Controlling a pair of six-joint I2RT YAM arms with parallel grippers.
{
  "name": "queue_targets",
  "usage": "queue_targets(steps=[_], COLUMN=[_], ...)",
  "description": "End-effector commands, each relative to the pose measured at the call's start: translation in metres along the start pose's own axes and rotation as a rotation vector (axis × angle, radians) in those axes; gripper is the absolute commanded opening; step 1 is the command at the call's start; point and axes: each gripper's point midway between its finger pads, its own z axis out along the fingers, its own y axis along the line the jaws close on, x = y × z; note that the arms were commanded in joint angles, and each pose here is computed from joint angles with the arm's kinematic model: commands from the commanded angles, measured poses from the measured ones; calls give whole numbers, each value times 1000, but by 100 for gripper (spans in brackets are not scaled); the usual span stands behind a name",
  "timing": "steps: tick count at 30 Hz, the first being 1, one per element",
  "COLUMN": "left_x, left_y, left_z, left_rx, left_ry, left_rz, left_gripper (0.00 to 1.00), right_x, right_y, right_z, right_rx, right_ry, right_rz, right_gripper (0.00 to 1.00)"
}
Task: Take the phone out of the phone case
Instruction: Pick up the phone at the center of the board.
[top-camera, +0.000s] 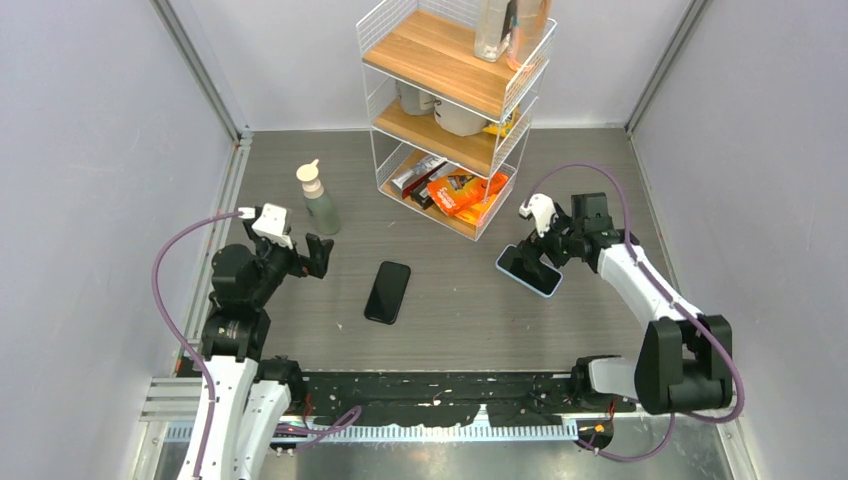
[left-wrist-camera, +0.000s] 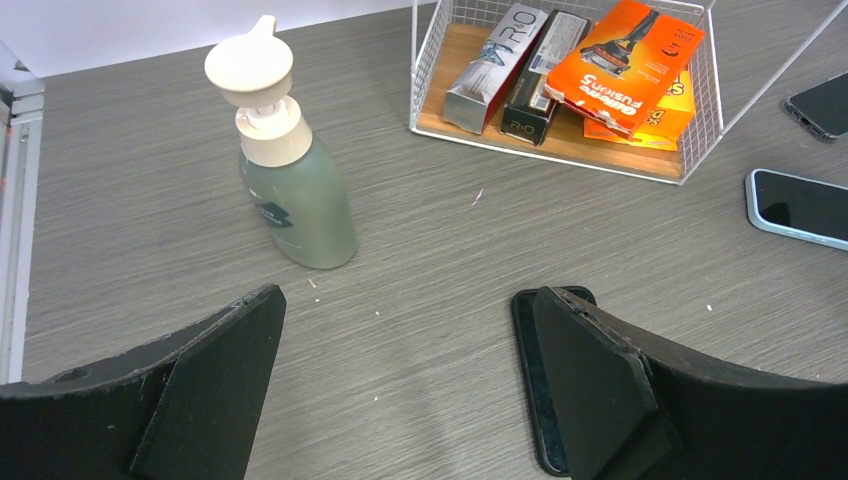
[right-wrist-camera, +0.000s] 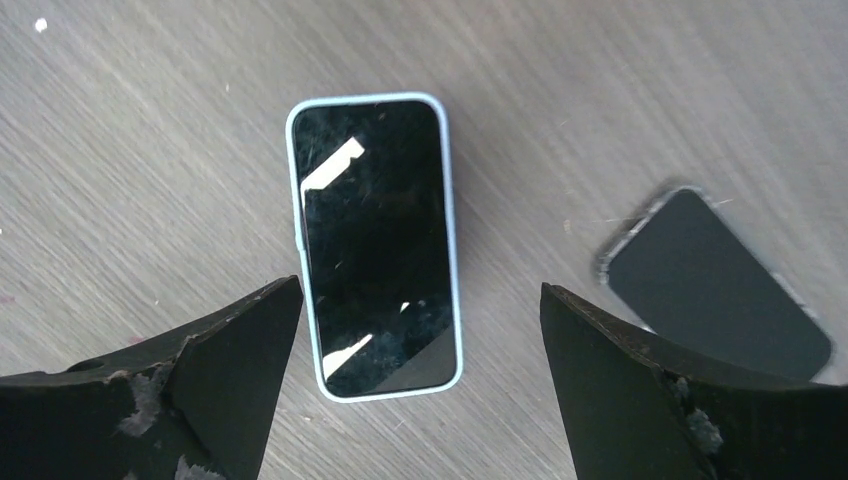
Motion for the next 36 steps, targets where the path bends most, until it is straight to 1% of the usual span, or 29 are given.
queue_targets(steps=[1, 10, 21, 36], left_x=[-9, -8, -7, -6], left_y=[-2, -3, -3, -2], left_z=[0, 1, 2, 4], left_rx=[16, 22, 24, 23], left_ry=[-23, -16, -11, -3], left_rz=[13, 8, 2, 0], left_gripper=[99, 99, 99, 99], right_x=[10, 33, 38, 47], right_y=[6, 12, 9, 18], right_z=[7, 28, 37, 48], right_rx=[-76, -181, -212, -276], right_ry=[48, 160, 184, 223], right_rz=[-45, -31, -39, -22], right_gripper=[95, 95, 95, 95])
